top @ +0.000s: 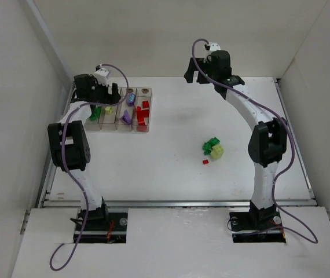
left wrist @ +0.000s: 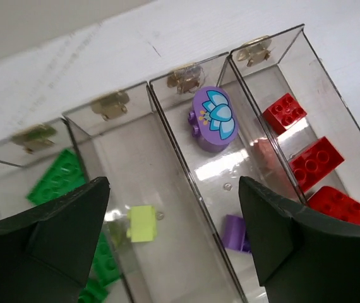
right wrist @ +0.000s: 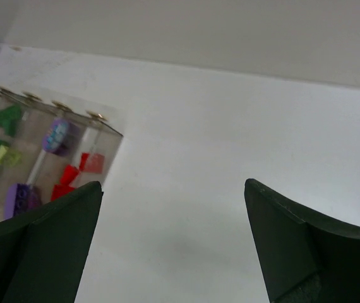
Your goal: Sort the legos into containers by color
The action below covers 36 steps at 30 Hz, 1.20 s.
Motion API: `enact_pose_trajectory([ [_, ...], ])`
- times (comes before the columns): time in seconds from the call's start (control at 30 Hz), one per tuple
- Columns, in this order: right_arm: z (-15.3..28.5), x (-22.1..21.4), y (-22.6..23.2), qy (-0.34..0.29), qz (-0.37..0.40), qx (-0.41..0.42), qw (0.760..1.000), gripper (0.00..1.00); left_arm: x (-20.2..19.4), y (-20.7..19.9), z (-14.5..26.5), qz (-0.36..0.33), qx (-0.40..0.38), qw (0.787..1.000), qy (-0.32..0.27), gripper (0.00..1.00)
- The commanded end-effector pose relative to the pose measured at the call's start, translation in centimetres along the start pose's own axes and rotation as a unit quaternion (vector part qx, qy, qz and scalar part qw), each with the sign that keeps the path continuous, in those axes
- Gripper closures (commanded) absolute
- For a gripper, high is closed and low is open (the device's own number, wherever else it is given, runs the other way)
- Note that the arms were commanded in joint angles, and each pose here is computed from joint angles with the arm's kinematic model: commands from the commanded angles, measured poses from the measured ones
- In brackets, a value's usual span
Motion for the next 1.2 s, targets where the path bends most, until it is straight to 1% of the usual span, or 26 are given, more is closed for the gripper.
enact_pose_trajectory([
  [0.0, 3.9, 1.7, -0.9, 0.041, 0.003, -0.081, 0.996, 0.01, 7.8, -2.8, 4.6, -0.165, 0.020, 0.984, -0.063, 0.19],
  [0.03, 4.5, 1.2, -1.4, 0.059, -0.009, -0.107, 0.992, 0.01, 6.8, -3.0, 5.1, -0.205, 0.031, 0.977, -0.047, 0.19],
  [0.07, 5.2, 0.3, -2.7, 0.076, -0.014, -0.153, 0.985, 0.01, 7.0, -3.6, 5.6, -0.230, 0.035, 0.971, -0.054, 0.19],
  [0.1, 5.7, -1.0, -3.5, 0.100, -0.018, -0.178, 0.979, 0.01, 8.6, -4.7, 7.4, -0.261, 0.040, 0.962, -0.074, 0.18],
  [0.13, 7.3, -2.3, -4.0, 0.133, -0.021, -0.203, 0.970, 0.01, 8.6, -5.8, 7.8, -0.284, 0.034, 0.955, -0.079, 0.01],
  [0.17, 8.2, -3.3, -4.5, 0.152, -0.019, -0.220, 0.963, 0.01, 6.7, -6.6, 8.1, -0.313, 0.026, 0.947, -0.066, 0.01],
  [0.2, 9.1, -4.3, -5.3, 0.168, -0.020, -0.246, 0.954, 0.01, 6.7, -7.1, 8.8, -0.330, 0.025, 0.940, -0.076, 0.01],
  [0.23, 10.3, -7.1, -6.2, 0.213, -0.021, -0.269, 0.939, 0.01, 7.4, -8.4, 10.2, -0.352, 0.021, 0.931, -0.092, 0.01],
  [0.27, 11.3, -7.7, -6.2, 0.223, -0.025, -0.273, 0.935, 0.01, 5.5, -9.4, 10.3, -0.355, 0.007, 0.931, -0.083, 0.01],
  [0.3, 11.9, -8.7, -6.5, 0.237, -0.028, -0.285, 0.929, 0.01, 5.1, -9.9, 10.7, -0.357, 0.001, 0.930, -0.088, 0.01],
  [0.33, 12.7, -11.0, -7.1, 0.266, -0.030, -0.295, 0.917, 0.01, 5.3, -10.7, 11.6, -0.362, 0.001, 0.927, -0.097, 0.01],
  [0.4, 13.8, -12.6, -7.4, 0.287, -0.036, -0.304, 0.908, 0.01, 3.4, -11.7, 11.8, -0.350, -0.023, 0.932, -0.092, 0.01],
  [0.47, 14.5, -15.2, -7.8, 0.319, -0.040, -0.310, 0.895, 0.01, 3.1, -12.9, 12.5, -0.335, -0.036, 0.936, -0.101, 0.01],
  [0.53, 15.0, -16.5, -7.9, 0.341, -0.043, -0.307, 0.887, 0.01, 2.3, -13.7, 12.8, -0.322, -0.040, 0.940, -0.105, 0.01],
  [0.6, 15.4, -18.5, -8.6, 0.374, -0.040, -0.308, 0.874, 0.01, 2.4, -14.5, 13.7, -0.318, -0.041, 0.940, -0.115, 0.01],
  [0.67, 15.4, -19.2, -8.5, 0.389, -0.041, -0.296, 0.872, 0.01, 1.6, -14.8, 14.3, -0.318, -0.042, 0.940, -0.115, 0.01],
  [0.7, 15.4, -20.5, -8.7, 0.402, -0.042, -0.296, 0.865, 0.03, 2.0, -15.1, 15.0, -0.322, -0.038, 0.938, -0.123, 0.01],
  [0.73, 15.3, -20.8, -8.9, 0.409, -0.038, -0.295, 0.863, 0.04, 1.4, -15.0, 15.1, -0.315, -0.034, 0.941, -0.118, 0.01],
  [0.77, 15.3, -21.4, -8.8, 0.412, -0.041, -0.290, 0.863, 0.06, 1.7, -15.5, 15.3, -0.311, -0.036, 0.941, -0.124, 0.01],
  [0.8, 15.4, -22.0, -8.8, 0.419, -0.044, -0.285, 0.861, 0.11, 1.5, -15.5, 15.7, -0.313, -0.030, 0.941, -0.125, 0.01],
  [0.9, 15.1, -22.6, -8.5, 0.421, -0.049, -0.267, 0.865, 0.20, 0.8, -15.6, 15.9, -0.304, -0.028, 0.945, -0.118, 0.01],
  [1.03, 15.0, -24.3, -8.4, 0.447, -0.061, -0.255, 0.856, 0.21, 1.3, -15.8, 16.7, -0.300, -0.021, 0.945, -0.126, 0.01],
  [1.07, 14.9, -24.6, -8.3, 0.447, -0.063, -0.250, 0.857, 0.21, 1.3, -15.8, 16.7, -0.300, -0.021, 0.945, -0.127, 0.01],
  [1.1, 14.9, -24.6, -8.1, 0.448, -0.066, -0.245, 0.857, 0.25, 1.3, -15.6, 16.7, -0.299, -0.017, 0.946, -0.125, 0.01],
  [1.13, 14.8, -24.9, -8.0, 0.449, -0.070, -0.240, 0.858, 0.33, 1.3, -15.6, 16.7, -0.299, -0.017, 0.946, -0.125, 0.01],
  [1.17, 14.9, -24.6, -7.9, 0.446, -0.069, -0.238, 0.860, 0.39, 1.3, -15.6, 16.7, -0.299, -0.017, 0.946, -0.125, 0.01],
])
Point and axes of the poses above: each gripper's point midway between its finger pads, its own z axis back along the fingers, its own y axis along the line the jaws close on, x = y × z, the point moved 3 cm from there along z, back along the fingers, and after that the axes turned 3 degrees about -z, right-handed, at the moved point
